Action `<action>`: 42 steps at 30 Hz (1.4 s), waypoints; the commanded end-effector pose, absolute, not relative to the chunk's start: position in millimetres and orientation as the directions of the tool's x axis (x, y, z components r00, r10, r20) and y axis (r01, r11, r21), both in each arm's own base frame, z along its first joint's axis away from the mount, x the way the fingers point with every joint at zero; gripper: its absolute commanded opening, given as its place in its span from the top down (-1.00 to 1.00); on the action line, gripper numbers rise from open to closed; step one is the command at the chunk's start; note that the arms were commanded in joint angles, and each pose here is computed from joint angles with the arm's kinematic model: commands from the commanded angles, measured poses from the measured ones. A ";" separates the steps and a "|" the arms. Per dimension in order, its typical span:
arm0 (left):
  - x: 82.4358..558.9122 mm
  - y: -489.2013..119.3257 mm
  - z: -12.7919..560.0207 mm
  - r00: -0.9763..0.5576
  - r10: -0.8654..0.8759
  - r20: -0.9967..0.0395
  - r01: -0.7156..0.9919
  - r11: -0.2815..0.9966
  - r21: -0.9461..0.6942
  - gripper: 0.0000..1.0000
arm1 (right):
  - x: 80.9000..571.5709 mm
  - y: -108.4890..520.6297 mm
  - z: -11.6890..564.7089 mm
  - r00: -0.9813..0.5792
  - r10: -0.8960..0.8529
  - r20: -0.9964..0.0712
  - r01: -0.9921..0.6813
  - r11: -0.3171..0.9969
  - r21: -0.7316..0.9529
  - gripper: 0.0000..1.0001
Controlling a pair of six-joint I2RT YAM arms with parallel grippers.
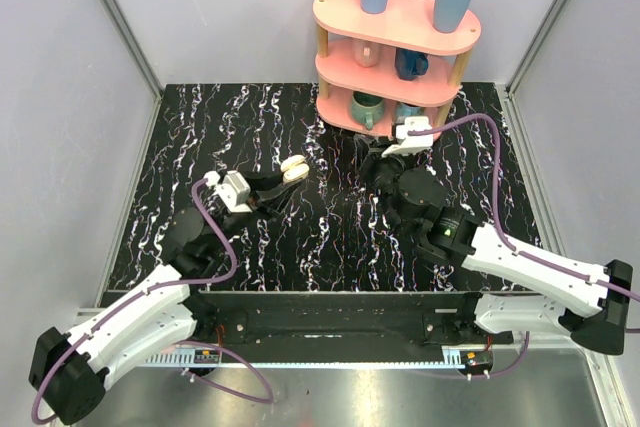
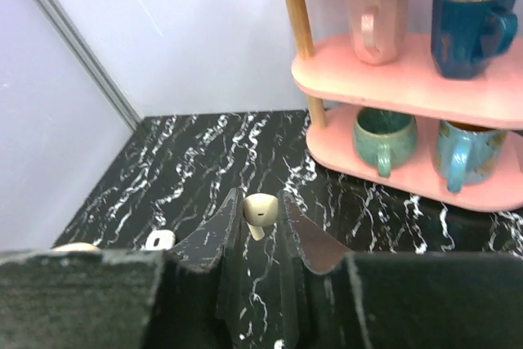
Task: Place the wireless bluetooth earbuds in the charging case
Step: Insert the left earbud into the left side groove of the charging case.
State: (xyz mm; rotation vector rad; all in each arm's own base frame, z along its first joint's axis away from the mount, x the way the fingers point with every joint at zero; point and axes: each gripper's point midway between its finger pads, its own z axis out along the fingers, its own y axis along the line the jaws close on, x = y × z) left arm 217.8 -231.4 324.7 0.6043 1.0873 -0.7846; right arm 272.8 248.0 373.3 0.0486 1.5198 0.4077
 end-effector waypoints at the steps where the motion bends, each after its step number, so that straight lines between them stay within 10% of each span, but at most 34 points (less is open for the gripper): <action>1: 216.1 -231.8 355.3 0.298 -0.316 -0.901 0.809 0.585 0.062 1.00 | 267.6 268.7 428.0 0.110 0.376 -0.920 -0.352 0.880 0.317 1.00; 42: 222.1 -226.1 373.7 0.314 -0.424 -0.850 0.794 0.607 -0.009 1.00 | 219.9 369.3 408.1 0.148 0.458 -0.876 -0.612 0.739 0.283 1.00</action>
